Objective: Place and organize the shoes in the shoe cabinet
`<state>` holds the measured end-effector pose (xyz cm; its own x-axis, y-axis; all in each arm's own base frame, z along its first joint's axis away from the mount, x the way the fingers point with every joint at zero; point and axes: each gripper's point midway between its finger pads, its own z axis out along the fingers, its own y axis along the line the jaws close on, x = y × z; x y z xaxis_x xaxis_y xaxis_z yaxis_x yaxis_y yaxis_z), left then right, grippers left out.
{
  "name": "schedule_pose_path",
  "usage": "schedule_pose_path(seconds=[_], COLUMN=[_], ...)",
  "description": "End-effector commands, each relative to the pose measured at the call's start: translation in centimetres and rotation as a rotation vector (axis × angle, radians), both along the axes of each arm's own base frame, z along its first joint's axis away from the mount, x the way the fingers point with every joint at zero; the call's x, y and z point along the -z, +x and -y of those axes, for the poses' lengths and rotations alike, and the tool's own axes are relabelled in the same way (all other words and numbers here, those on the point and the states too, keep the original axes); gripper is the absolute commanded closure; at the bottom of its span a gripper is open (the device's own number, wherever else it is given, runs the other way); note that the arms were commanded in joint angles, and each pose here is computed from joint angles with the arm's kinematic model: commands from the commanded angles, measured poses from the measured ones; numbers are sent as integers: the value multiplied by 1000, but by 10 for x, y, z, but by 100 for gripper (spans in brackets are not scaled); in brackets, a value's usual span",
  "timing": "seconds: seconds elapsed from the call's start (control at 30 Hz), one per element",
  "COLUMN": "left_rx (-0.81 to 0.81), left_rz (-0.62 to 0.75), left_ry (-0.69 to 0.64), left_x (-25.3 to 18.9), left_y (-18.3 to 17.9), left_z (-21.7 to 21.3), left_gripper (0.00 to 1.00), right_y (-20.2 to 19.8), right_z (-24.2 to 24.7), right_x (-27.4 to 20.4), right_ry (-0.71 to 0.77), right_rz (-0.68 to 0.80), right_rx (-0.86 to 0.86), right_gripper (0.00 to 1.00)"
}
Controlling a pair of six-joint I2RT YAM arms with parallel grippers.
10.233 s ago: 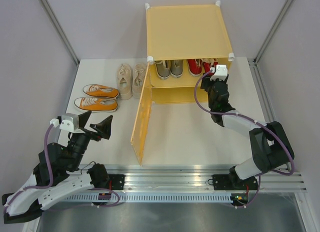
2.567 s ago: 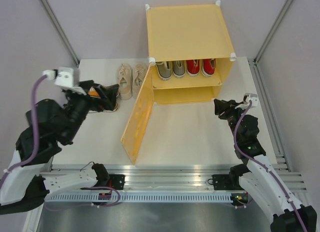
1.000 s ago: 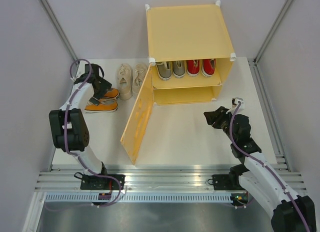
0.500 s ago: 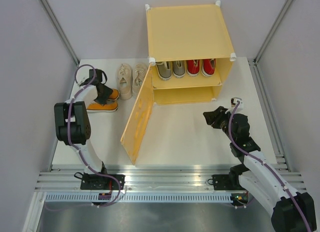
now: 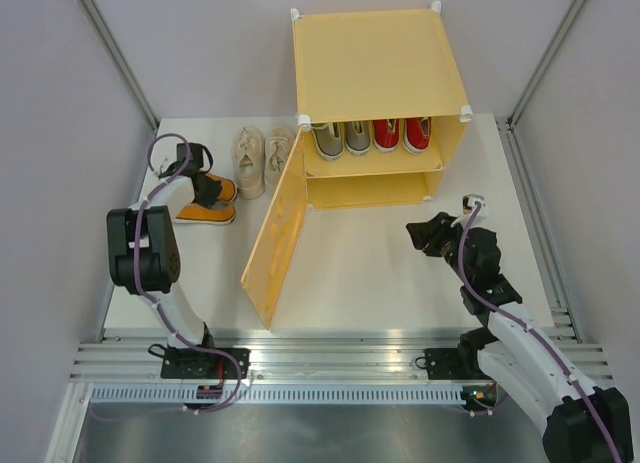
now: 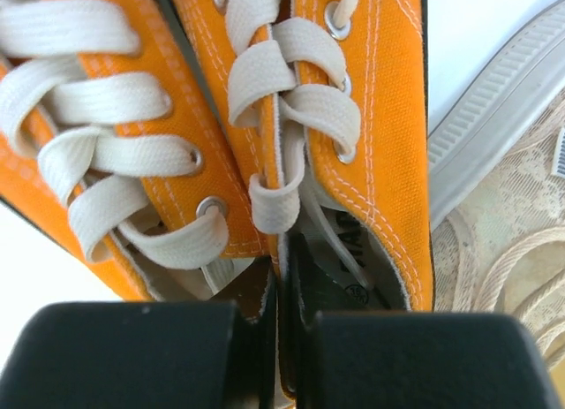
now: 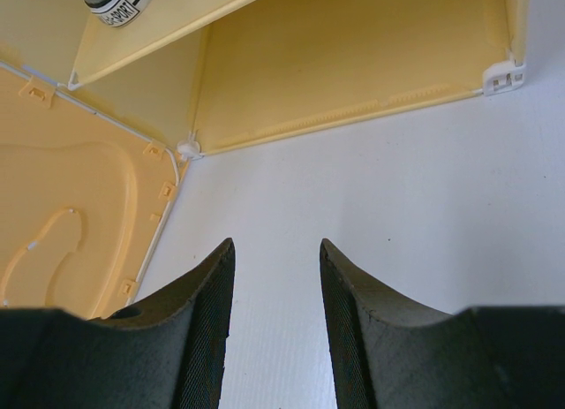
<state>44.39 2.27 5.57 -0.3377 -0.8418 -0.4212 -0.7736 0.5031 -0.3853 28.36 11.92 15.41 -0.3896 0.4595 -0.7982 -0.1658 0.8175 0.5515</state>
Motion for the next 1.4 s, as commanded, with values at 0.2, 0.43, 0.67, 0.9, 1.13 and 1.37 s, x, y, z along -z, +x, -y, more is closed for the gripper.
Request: schedule_pose_path(seconds=[0.2, 0.43, 0.67, 0.9, 1.13, 1.37], left_rx=[104, 116, 131, 173, 256, 431], left_rz=[16, 129, 241, 504, 796, 972], left_ry=[41, 75, 83, 101, 103, 40], left_x=[-59, -115, -156, -263, -407, -481], left_y=[-49, -84, -115, -128, -149, -167], left_z=[5, 5, 10, 19, 37, 77], left_gripper=[98, 98, 98, 98, 98, 98], right_y=[-3, -7, -9, -12, -27, -37], right_z=[-2, 0, 1, -2, -4, 2], right_x=[-21, -29, -32, -37, -57, -84], right_ry=[28, 21, 19, 14, 63, 53], right_rz=[70, 94, 108, 103, 119, 137], right_rx=[-14, -9, -10, -26, -42, -32], right_gripper=[51, 51, 51, 51, 51, 51])
